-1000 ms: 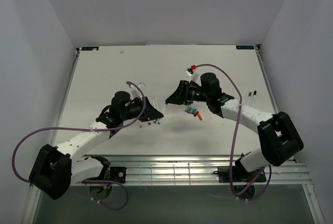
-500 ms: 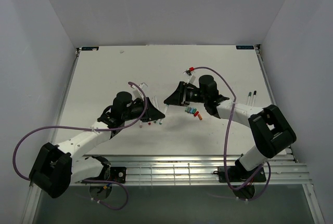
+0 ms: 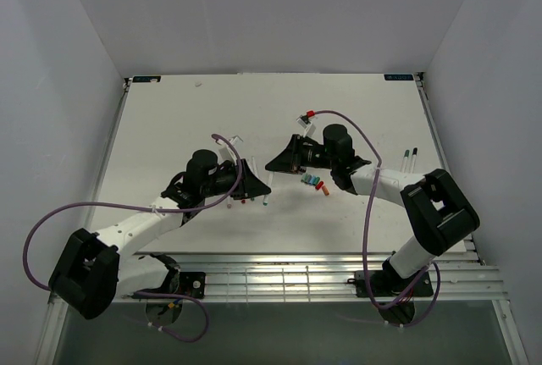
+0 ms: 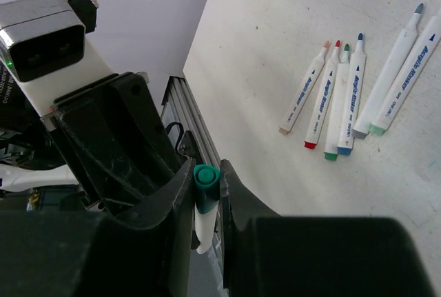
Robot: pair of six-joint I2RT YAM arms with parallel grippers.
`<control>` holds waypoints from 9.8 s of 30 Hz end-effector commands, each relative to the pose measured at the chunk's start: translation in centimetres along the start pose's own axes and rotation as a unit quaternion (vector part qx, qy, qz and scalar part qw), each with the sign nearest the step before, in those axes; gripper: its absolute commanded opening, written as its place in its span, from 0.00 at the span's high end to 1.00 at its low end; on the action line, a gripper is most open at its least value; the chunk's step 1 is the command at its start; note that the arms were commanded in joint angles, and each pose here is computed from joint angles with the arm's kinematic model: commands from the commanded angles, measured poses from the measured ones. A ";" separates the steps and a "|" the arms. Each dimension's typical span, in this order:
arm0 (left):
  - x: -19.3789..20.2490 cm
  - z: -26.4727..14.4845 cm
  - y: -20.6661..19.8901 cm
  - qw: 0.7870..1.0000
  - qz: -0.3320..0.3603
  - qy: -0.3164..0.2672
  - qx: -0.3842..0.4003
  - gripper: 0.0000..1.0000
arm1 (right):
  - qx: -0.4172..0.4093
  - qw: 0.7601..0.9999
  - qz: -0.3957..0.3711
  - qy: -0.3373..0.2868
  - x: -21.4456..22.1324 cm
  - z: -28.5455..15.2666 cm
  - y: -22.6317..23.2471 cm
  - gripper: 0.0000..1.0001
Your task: Open the pen caps
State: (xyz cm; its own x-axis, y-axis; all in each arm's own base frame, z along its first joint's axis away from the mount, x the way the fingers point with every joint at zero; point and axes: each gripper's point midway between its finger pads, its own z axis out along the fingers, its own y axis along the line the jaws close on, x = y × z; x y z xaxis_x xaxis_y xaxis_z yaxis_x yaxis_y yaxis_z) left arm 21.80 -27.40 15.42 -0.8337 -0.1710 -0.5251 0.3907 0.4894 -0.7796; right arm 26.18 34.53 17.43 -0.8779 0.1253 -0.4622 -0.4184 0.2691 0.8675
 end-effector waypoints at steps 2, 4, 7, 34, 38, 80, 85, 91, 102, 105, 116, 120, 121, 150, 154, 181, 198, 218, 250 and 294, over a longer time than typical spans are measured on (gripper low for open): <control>-1.1 -0.1 -1.7 0.999 0.022 -0.012 0.030 0.57 | -0.034 0.999 -0.021 0.001 0.1 -0.3 1.6 0.92; -1.0 -0.1 -1.7 0.999 0.023 -0.012 0.031 0.52 | -0.045 0.999 -0.018 0.005 0.4 -0.5 2.1 0.92; -0.8 0.0 -1.9 0.999 0.024 -0.005 0.040 0.49 | -0.066 0.998 -0.017 0.009 0.6 -0.7 2.9 0.92; -0.4 1.3 -1.5 1.000 0.006 0.001 0.012 1.00 | 0.170 0.982 -0.076 -0.021 -2.9 0.8 -1.8 0.92; -1.2 1.8 0.1 0.993 0.046 -0.022 -0.102 1.00 | 0.294 0.950 -0.106 -0.016 -3.7 0.8 -3.7 0.92; -2.6 -6.7 19.3 0.877 -0.041 -0.064 -0.474 0.79 | 0.488 0.871 -0.055 0.019 1.5 -15.5 -18.7 0.84; -1.5 -5.4 19.9 0.885 -0.059 -0.043 -0.459 0.77 | 0.489 0.871 -0.050 0.025 2.0 -15.5 -19.4 0.82; -0.4 -4.3 19.8 0.898 -0.073 -0.030 -0.432 0.70 | 0.468 0.882 -0.042 0.037 2.6 -14.5 -19.7 0.78; 0.2 -4.5 19.6 0.901 -0.080 -0.032 -0.425 0.49 | 0.468 0.882 -0.038 0.036 2.6 -14.4 -19.8 0.66; 0.0 -4.7 19.1 0.904 -0.082 -0.039 -0.418 0.45 | 0.468 0.882 -0.039 0.032 2.3 -14.4 -19.5 0.65; -6.1 -8.2 13.0 0.912 -0.001 -0.116 -0.394 0.24 | 0.533 0.842 -0.048 -0.064 -5.3 -20.8 -15.7 0.57; -7.9 -8.0 9.1 0.935 0.013 -0.134 -0.329 0.02 | 0.580 0.808 -0.013 -0.104 -8.1 -26.5 -16.3 0.54; -7.6 -7.5 8.1 0.945 0.012 -0.122 -0.303 0.02 | 0.591 0.800 0.000 -0.105 -8.3 -27.5 -16.9 0.54; -3.3 -4.8 3.2 0.980 0.043 -0.078 -0.181 0.02 | 0.680 0.713 0.118 -0.122 -7.3 -36.6 -27.1 0.63; -3.5 -4.6 3.2 0.980 0.044 -0.077 -0.179 0.02 | 0.680 0.714 0.121 -0.114 -6.3 -36.3 -27.9 0.64; -5.9 -3.9 1.5 0.980 0.042 -0.076 -0.178 0.04 | 0.533 0.839 -0.098 -0.043 -9.7 -17.0 -16.4 0.92; -5.8 2.1 -3.9 1.000 -0.007 -0.013 0.027 0.05 | 0.148 0.975 -0.164 0.028 1.9 -10.6 -1.0 0.92; -7.1 3.4 -3.4 0.999 -0.023 -0.031 0.019 0.31 | 0.058 0.983 -0.159 0.074 4.8 -6.0 2.2 0.92; -7.2 2.4 -4.6 0.998 -0.051 -0.035 0.028 1.00 | 0.034 0.983 -0.172 0.058 2.2 -1.4 3.0 0.72; -7.9 5.1 -1.1 0.998 -0.043 -0.021 -0.035 1.00 | 0.183 0.969 -0.164 0.012 4.6 -6.7 -1.7 0.92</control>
State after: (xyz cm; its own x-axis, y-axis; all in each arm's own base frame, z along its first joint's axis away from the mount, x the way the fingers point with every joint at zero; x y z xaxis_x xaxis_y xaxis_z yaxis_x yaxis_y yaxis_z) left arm 29.61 -30.20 21.45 -0.7836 -0.3213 -0.5318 0.3493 0.4800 -0.8047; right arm 16.88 31.53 14.88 -0.7336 -0.1385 -0.6653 -0.6616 0.3693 0.6526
